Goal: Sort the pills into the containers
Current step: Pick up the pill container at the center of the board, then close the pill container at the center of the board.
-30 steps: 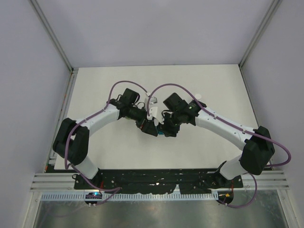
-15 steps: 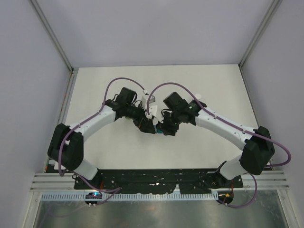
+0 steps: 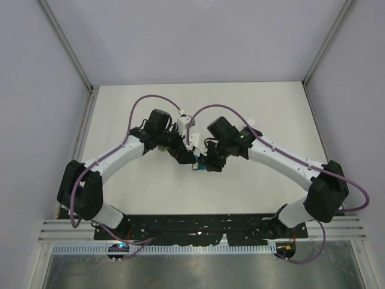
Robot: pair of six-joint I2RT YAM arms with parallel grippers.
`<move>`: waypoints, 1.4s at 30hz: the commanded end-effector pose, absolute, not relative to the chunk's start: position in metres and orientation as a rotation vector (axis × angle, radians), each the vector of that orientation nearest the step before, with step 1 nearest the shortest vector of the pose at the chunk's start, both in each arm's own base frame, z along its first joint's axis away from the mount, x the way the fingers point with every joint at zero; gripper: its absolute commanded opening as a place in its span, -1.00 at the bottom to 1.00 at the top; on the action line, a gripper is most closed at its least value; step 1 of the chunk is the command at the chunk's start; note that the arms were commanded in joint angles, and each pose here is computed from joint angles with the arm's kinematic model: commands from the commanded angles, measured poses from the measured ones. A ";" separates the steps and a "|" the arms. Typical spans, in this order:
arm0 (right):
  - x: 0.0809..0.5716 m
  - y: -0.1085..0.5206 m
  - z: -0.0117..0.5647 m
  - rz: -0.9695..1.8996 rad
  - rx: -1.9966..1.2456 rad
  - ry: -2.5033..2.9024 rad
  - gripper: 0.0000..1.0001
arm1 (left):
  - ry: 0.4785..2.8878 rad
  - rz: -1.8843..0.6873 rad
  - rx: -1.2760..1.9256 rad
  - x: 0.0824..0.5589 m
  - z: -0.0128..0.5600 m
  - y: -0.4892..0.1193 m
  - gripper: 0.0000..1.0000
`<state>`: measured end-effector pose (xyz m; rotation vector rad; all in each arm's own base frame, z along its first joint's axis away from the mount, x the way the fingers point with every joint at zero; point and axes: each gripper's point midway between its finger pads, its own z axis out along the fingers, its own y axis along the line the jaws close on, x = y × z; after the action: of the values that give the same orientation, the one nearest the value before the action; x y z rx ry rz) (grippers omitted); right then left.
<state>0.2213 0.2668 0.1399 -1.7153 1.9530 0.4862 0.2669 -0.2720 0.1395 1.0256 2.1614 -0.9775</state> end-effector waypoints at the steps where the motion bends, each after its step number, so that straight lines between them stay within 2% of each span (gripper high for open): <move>1: 0.217 0.271 0.149 0.524 -1.684 1.915 -0.89 | 1.974 -0.989 1.051 0.274 0.178 -0.279 0.99; 10: 0.217 0.274 0.146 0.536 -1.665 1.853 -0.89 | 1.880 -0.971 1.123 0.264 0.192 -0.275 0.99; 29: 0.216 0.278 0.140 0.561 -1.630 1.831 -0.89 | 1.745 -0.669 1.168 0.271 0.215 -0.244 1.00; 42: 0.217 0.280 0.146 0.566 -1.618 1.820 -0.89 | 1.742 -0.690 1.203 0.262 0.206 -0.249 0.99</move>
<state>0.2134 0.2776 0.1352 -1.6523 1.8398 0.5695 0.2611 -0.2420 0.1953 1.1854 1.8215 -0.6868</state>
